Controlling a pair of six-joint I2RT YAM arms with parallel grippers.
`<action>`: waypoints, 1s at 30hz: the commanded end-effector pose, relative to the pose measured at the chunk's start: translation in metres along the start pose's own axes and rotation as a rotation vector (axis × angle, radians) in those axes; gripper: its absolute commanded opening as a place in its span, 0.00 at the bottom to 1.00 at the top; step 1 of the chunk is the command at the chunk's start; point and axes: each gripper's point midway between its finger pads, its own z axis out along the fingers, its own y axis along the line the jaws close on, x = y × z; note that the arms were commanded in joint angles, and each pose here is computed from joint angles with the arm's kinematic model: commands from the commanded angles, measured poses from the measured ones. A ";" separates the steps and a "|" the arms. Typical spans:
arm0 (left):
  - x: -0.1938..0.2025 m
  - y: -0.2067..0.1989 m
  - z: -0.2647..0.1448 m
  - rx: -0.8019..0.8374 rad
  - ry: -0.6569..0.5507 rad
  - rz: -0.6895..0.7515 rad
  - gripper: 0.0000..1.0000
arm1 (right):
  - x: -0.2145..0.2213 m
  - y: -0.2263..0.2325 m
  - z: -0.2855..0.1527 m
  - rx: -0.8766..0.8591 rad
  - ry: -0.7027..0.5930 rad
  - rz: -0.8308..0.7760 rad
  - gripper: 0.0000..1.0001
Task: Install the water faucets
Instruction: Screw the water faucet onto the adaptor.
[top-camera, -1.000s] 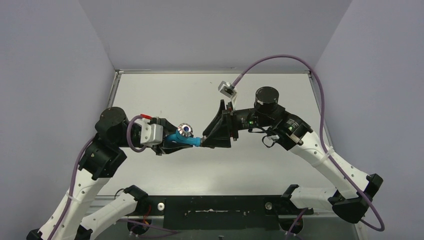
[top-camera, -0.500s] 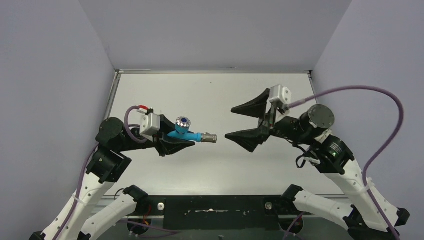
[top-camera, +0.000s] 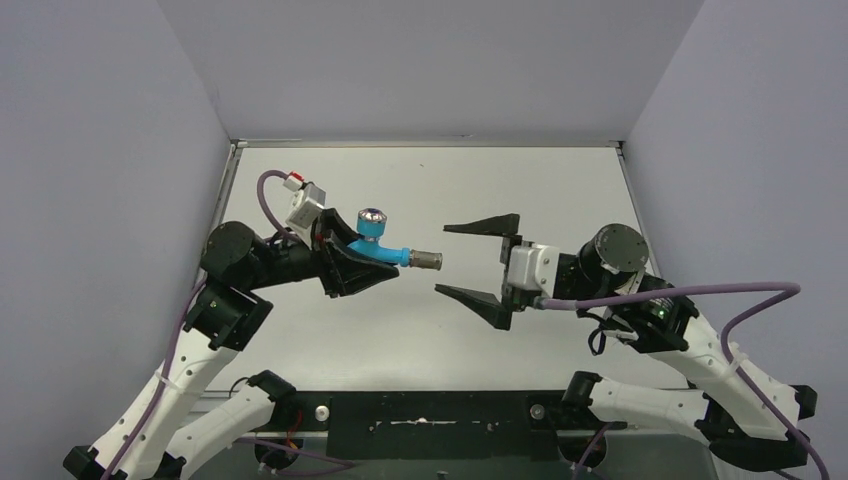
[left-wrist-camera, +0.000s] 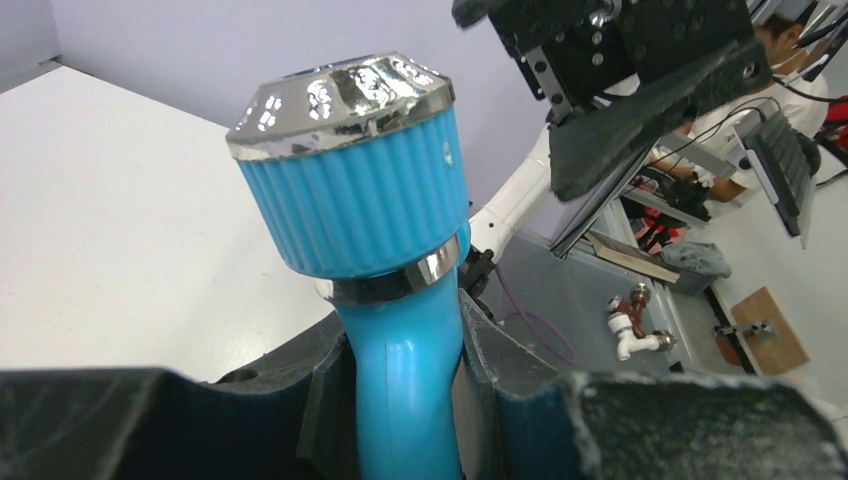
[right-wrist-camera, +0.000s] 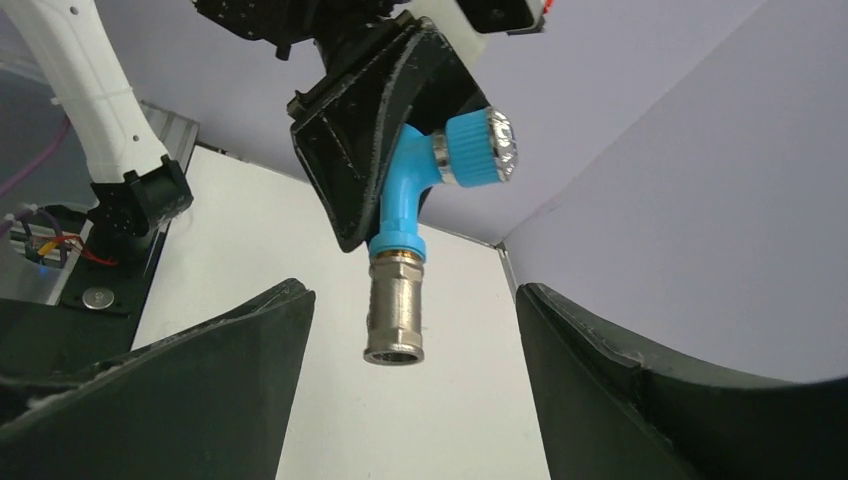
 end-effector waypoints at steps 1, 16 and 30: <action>-0.039 -0.034 -0.003 0.091 -0.104 0.081 0.00 | -0.009 -0.007 0.012 0.056 -0.006 -0.146 0.74; -0.036 -0.050 -0.003 0.208 -0.076 0.139 0.00 | 0.001 -0.003 0.030 0.067 0.004 -0.086 0.53; -0.026 -0.053 -0.006 0.254 -0.057 0.249 0.00 | 0.001 -0.007 0.038 0.105 -0.007 0.048 0.15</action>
